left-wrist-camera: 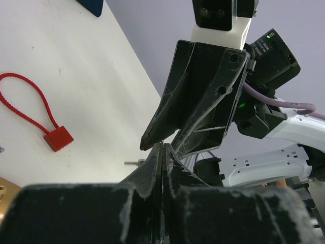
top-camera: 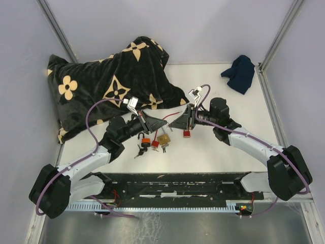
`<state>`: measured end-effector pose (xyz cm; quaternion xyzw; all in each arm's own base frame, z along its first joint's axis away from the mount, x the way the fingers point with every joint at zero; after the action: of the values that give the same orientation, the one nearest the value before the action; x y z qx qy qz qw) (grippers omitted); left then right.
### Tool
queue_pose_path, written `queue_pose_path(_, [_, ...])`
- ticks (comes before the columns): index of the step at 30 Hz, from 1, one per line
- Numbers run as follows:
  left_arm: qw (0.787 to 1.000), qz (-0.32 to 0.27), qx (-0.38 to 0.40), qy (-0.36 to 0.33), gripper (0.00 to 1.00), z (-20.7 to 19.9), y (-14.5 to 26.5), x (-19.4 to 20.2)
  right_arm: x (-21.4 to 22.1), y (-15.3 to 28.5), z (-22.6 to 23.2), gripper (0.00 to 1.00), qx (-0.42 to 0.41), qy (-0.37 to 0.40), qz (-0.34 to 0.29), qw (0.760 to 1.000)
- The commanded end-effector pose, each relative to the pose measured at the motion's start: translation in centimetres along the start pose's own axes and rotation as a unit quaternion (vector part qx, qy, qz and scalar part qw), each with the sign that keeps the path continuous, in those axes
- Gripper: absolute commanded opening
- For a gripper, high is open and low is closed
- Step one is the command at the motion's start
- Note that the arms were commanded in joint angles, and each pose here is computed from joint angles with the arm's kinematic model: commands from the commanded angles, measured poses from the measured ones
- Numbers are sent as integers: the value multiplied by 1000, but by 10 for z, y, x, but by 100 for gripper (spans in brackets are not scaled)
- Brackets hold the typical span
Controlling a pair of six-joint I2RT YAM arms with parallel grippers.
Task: Unlock with the key
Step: Pick up the key from the center of the board.
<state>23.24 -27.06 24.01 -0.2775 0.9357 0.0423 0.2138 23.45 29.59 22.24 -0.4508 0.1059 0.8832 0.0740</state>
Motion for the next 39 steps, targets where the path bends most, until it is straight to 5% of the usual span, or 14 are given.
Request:
queue_pose_path(1, [999,0,24,-31,3,-8,0,-2,-22,2,12,39,-19,29,-34,999])
queue_pose_path(15, [996,35,77,-22,3,-20,-4,8,-33,-3,18,36,-45,18,-62,997])
queue_pose_path(39, [993,0,116,-11,3,-38,5,0,-6,-3,-5,7,2,-8,-27,1000])
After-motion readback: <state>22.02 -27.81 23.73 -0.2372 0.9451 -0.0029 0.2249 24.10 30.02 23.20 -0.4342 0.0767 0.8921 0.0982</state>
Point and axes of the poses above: each gripper's point midway between its finger pads, its own y axis back along the fingers, its own z axis along the line the jaws close on, x = y × z, the point moved 1 cm from there along y, back along the fingers, and after that the axes turned 12 degrees about y, right-handed, at the moved point
